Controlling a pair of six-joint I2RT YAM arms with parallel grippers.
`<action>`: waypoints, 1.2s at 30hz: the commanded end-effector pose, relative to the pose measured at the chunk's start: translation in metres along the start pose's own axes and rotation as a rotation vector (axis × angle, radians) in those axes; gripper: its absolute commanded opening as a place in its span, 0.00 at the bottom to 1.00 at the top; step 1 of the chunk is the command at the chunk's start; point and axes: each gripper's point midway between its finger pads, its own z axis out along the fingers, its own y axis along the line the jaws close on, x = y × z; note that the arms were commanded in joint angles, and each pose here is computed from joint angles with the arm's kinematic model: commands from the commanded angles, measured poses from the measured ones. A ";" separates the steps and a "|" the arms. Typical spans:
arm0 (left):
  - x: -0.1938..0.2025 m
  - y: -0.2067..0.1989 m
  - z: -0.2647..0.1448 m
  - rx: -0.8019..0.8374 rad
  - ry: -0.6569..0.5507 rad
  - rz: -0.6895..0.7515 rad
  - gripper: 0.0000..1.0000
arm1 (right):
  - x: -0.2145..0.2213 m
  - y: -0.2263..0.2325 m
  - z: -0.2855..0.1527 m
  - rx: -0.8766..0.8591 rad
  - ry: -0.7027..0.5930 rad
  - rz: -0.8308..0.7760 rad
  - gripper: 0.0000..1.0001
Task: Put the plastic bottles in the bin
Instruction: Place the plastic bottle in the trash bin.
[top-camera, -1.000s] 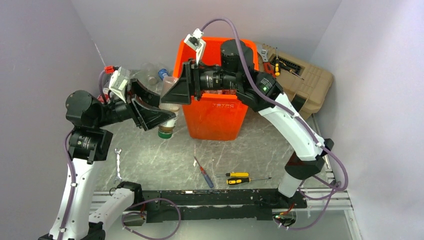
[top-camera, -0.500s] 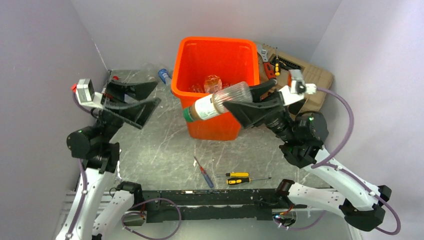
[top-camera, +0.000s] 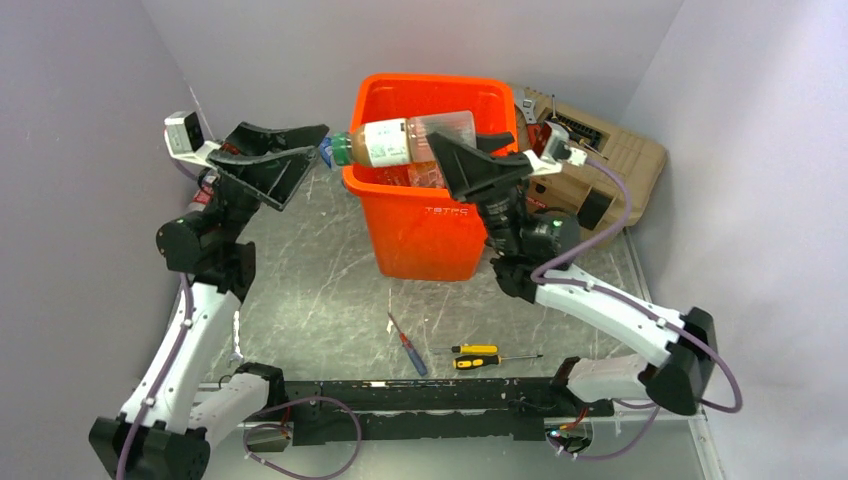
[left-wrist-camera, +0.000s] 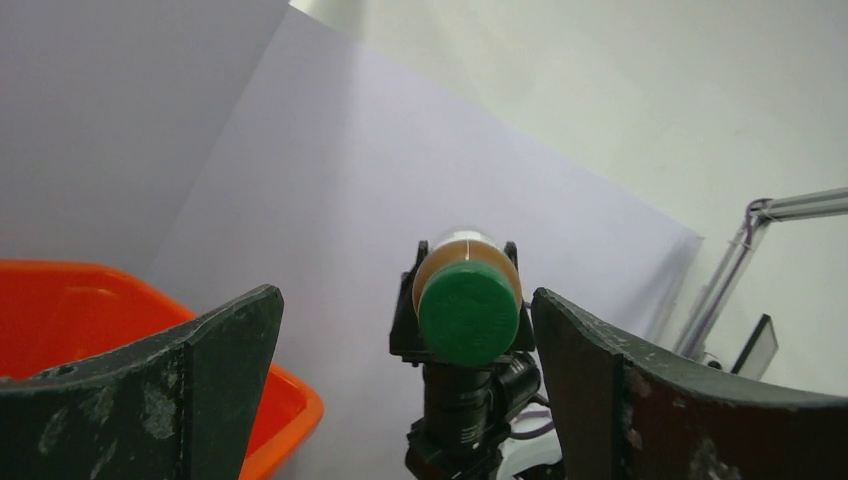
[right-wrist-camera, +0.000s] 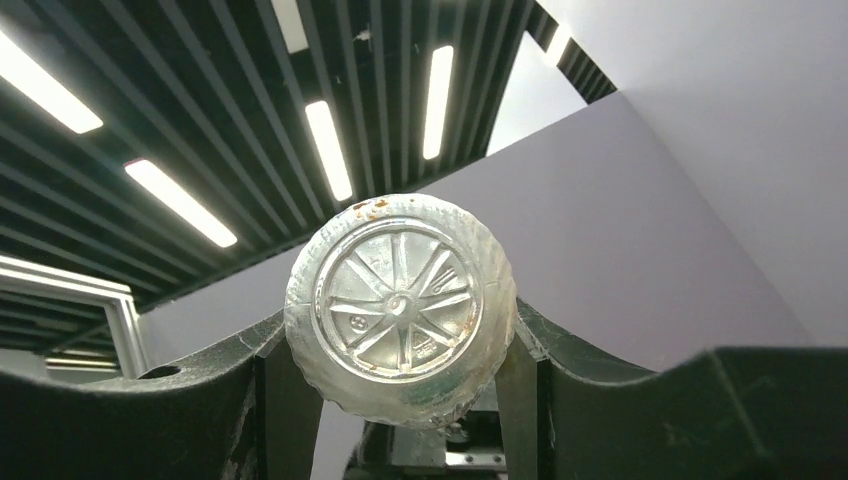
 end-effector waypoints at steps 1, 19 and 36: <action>0.007 -0.039 0.011 0.186 0.079 0.045 1.00 | -0.039 0.045 0.030 -0.167 -0.162 0.140 0.30; 0.033 -0.054 0.018 0.267 0.103 0.148 0.99 | 0.020 0.002 0.036 -0.080 -0.083 0.258 0.29; 0.026 -0.035 0.030 0.225 0.032 0.157 0.48 | 0.041 -0.002 0.001 0.011 0.100 0.227 0.36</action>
